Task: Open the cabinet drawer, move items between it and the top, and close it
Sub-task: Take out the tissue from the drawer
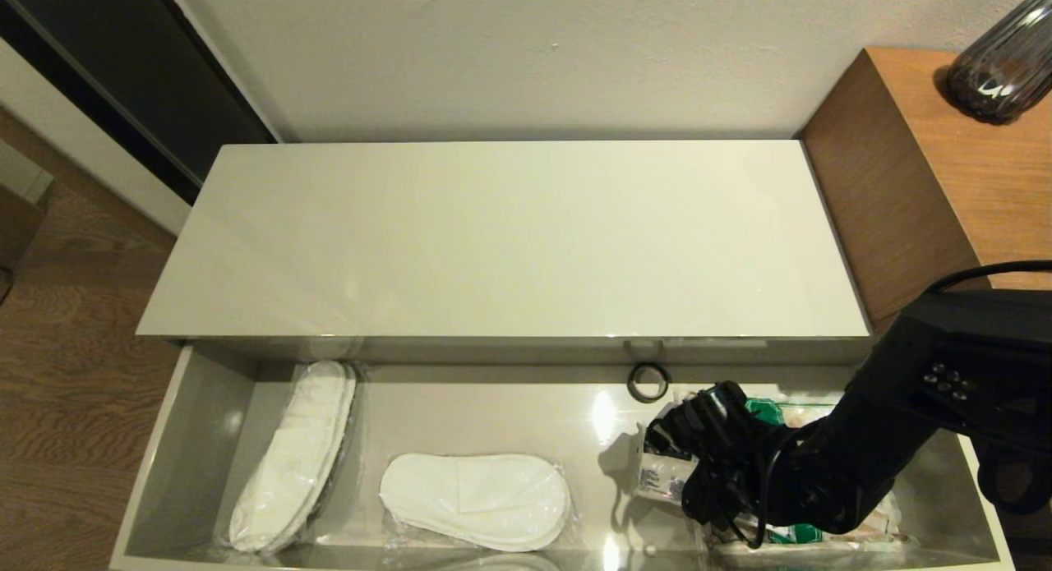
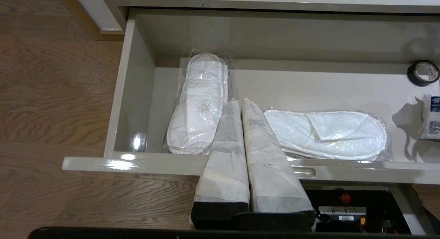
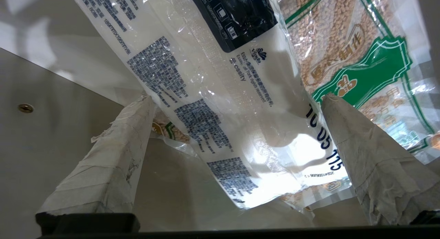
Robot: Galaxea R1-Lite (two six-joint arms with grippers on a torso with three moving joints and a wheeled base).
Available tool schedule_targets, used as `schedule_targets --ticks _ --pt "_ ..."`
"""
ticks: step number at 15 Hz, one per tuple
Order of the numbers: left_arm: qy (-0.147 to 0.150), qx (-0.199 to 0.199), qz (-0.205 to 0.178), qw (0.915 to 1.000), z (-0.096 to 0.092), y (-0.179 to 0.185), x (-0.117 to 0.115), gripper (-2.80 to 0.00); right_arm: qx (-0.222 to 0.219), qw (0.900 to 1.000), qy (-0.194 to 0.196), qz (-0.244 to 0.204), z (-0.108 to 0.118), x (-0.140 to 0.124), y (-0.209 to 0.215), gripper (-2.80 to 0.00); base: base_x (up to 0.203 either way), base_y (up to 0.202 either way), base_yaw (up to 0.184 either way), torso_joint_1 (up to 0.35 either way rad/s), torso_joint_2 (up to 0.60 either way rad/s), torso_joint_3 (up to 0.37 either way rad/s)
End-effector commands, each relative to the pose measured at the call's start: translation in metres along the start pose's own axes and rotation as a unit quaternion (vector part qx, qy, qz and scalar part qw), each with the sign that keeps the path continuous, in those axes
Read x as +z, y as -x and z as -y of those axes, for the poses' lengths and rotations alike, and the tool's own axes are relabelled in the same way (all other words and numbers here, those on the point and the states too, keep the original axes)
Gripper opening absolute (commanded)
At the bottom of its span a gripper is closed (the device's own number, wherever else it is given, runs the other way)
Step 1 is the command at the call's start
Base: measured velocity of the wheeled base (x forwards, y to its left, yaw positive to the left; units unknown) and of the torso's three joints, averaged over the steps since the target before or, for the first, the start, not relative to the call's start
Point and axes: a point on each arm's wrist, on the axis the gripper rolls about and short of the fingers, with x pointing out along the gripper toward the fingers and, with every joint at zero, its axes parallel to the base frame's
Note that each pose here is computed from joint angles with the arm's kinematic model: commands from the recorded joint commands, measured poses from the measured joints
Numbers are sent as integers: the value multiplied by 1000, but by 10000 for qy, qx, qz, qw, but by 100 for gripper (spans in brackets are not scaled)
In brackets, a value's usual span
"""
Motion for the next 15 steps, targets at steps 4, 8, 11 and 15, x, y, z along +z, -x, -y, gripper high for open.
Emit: schedule_targets --ticks 4,8,11,15 --pt "0 4 -4 10000 0 0 0 -280 -99 9999 52 -33 -2 1 -4 0 0 0 0 0 0 0" --pt "0 4 -4 10000 0 0 0 -280 -114 9999 39 -10 -2 5 -8 0 0 0 0 0 0 0" --pt "0 0 -4 10000 0 0 0 -280 -84 9999 54 -69 -5 3 -12 0 0 0 0 0 0 0" --pt "0 -1 -4 10000 0 0 0 -280 -75 9999 24 -89 -11 1 -22 0 0 0 0 0 0 0"
